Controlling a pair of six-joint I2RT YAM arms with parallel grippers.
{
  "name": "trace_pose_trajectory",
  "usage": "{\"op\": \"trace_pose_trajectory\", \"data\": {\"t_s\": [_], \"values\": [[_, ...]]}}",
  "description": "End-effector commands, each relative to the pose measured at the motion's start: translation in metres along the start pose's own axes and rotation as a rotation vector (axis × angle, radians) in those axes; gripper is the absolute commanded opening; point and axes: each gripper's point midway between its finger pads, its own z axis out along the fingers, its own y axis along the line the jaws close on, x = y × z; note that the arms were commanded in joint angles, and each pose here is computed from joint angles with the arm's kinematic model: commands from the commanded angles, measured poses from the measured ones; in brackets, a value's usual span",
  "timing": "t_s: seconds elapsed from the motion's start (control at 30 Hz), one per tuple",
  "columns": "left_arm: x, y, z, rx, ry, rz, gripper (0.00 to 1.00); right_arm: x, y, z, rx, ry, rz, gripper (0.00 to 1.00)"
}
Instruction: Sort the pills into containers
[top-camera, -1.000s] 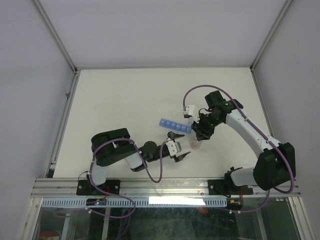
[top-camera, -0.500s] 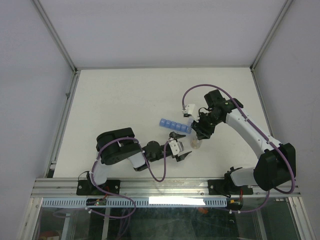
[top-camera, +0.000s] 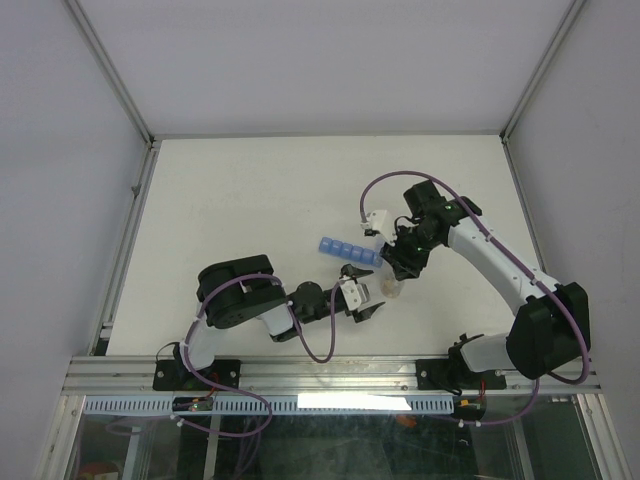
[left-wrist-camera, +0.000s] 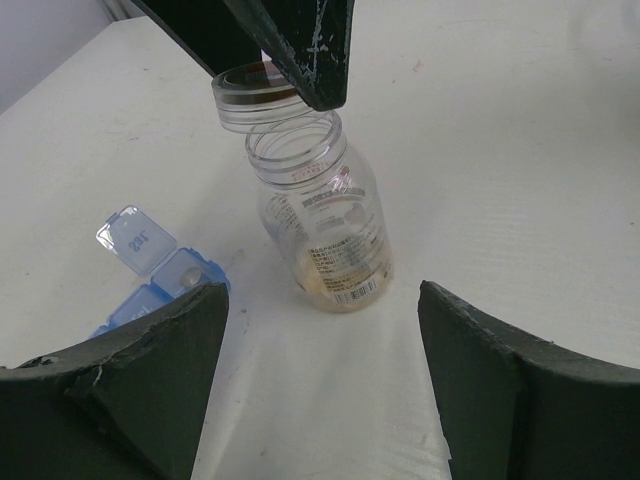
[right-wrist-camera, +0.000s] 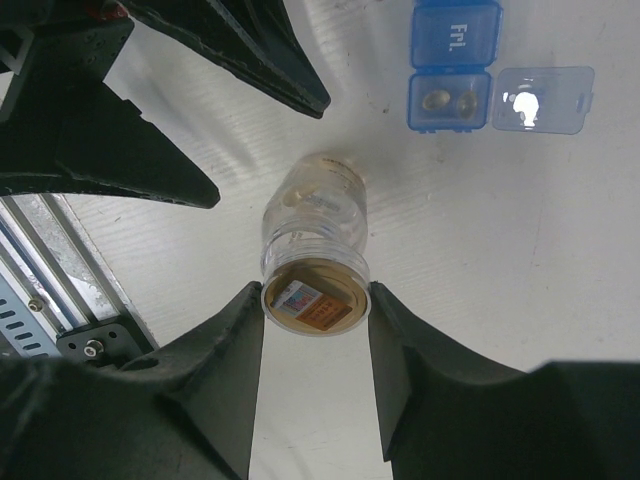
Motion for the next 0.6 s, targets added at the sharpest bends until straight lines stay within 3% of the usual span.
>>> {"op": "trace_pose_trajectory", "data": {"t_s": [0.0,0.57], "values": [[-0.0428,0.0112,0.0099,-0.05,-0.174,0.025,0.77,-0.0066,-0.0047,-0.0005,0.024,-0.005,0.0,0.3],[-0.0426,0.0094,0.0153,-0.043,-0.189,0.032,0.67,-0.0079,0.0007,0.0087,0.003,0.033,-0.004,0.34]]}}
